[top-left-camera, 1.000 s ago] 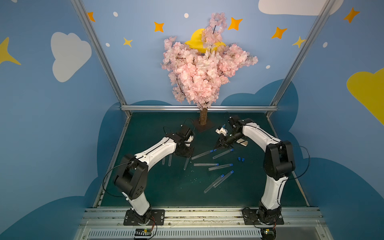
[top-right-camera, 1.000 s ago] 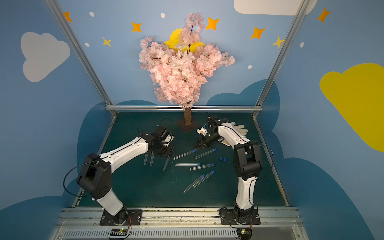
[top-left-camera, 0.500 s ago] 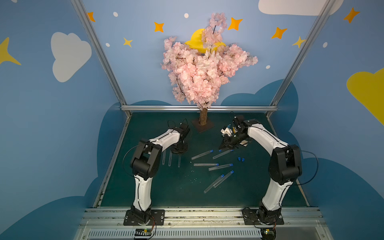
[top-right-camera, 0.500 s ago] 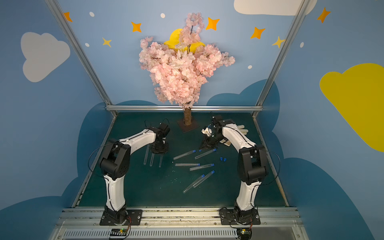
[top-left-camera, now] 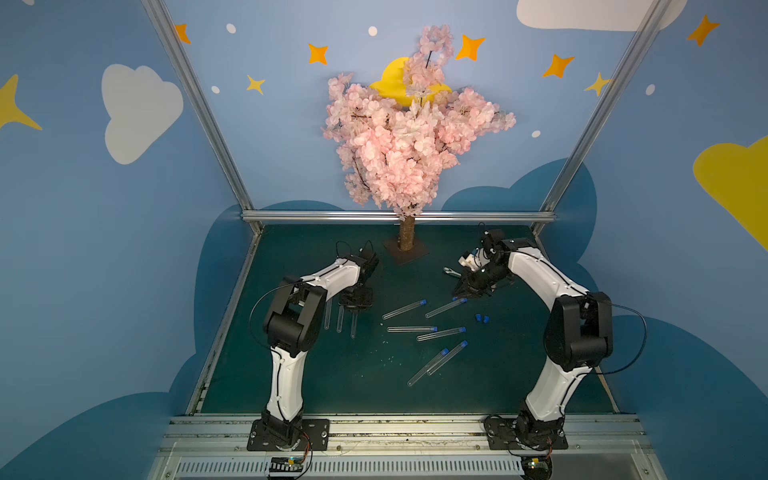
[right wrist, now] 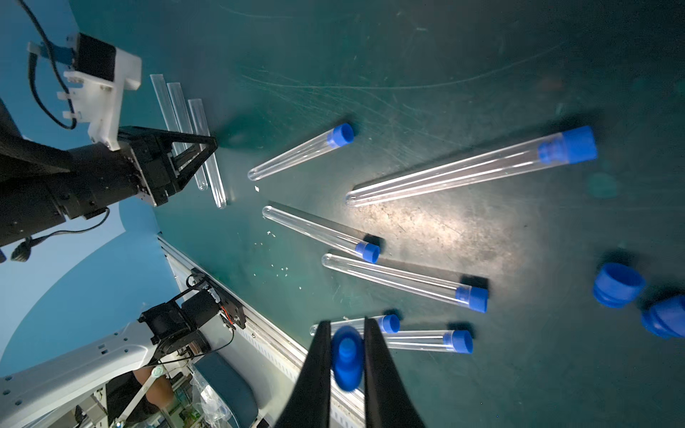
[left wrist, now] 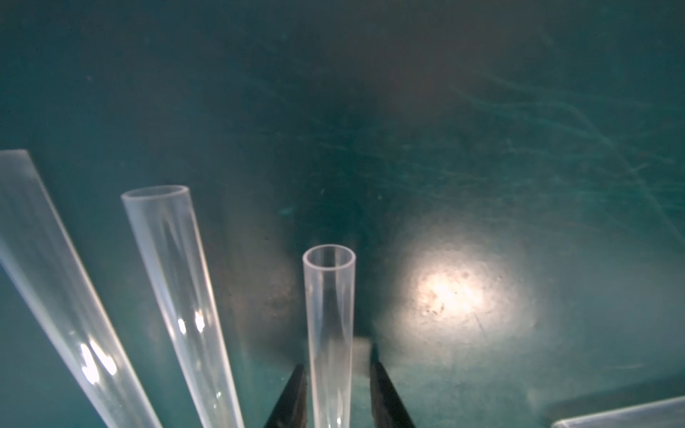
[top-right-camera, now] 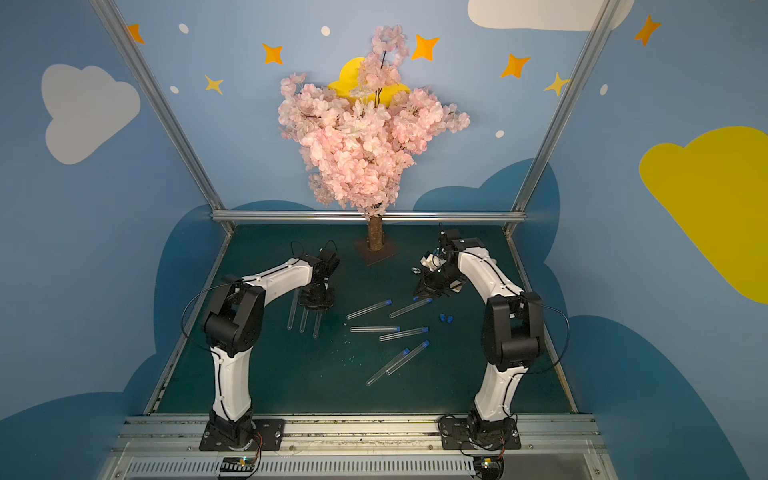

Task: Remove stoppers from test tubes
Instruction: Place the test tube at the center of the board, then place the stopper at the center of the board.

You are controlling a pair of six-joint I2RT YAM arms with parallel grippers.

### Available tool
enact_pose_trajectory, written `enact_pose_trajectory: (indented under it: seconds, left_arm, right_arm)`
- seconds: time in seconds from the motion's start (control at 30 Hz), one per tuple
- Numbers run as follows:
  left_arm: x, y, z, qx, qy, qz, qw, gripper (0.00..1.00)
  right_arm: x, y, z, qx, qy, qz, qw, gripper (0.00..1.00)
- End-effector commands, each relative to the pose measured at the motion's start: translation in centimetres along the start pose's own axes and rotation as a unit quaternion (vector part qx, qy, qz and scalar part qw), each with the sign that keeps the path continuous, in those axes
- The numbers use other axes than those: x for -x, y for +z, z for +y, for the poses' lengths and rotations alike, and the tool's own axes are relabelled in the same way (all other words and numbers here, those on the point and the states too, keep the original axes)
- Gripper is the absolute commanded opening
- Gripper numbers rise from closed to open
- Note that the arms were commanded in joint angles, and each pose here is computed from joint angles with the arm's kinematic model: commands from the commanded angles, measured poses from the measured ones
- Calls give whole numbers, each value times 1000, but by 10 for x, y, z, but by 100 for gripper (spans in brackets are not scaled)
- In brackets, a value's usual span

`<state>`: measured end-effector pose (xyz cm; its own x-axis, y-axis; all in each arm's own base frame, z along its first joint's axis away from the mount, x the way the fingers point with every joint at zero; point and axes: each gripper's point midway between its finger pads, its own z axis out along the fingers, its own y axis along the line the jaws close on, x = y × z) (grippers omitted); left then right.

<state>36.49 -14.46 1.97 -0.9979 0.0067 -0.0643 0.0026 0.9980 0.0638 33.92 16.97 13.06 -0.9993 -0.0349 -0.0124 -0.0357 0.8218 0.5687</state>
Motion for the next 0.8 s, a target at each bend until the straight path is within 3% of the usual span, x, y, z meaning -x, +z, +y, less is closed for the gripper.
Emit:
enact_pose_trajectory:
  seconds: [0.0,0.43,0.77]
  left_arm:
    - [4,-7,4,6,10,-2,1000,39]
    - [12,-48,-10,-35,42,-57,997,58]
    - [-8,-79,-66,-125,155,-101,975,67]
  right_arm:
    - [-8,-16,-10,-18,26,-10,999,0]
    - [-32,-49,-106,-125,166,-18,978,0]
    - [-47,-30,-168,-124,257,-5,958,0]
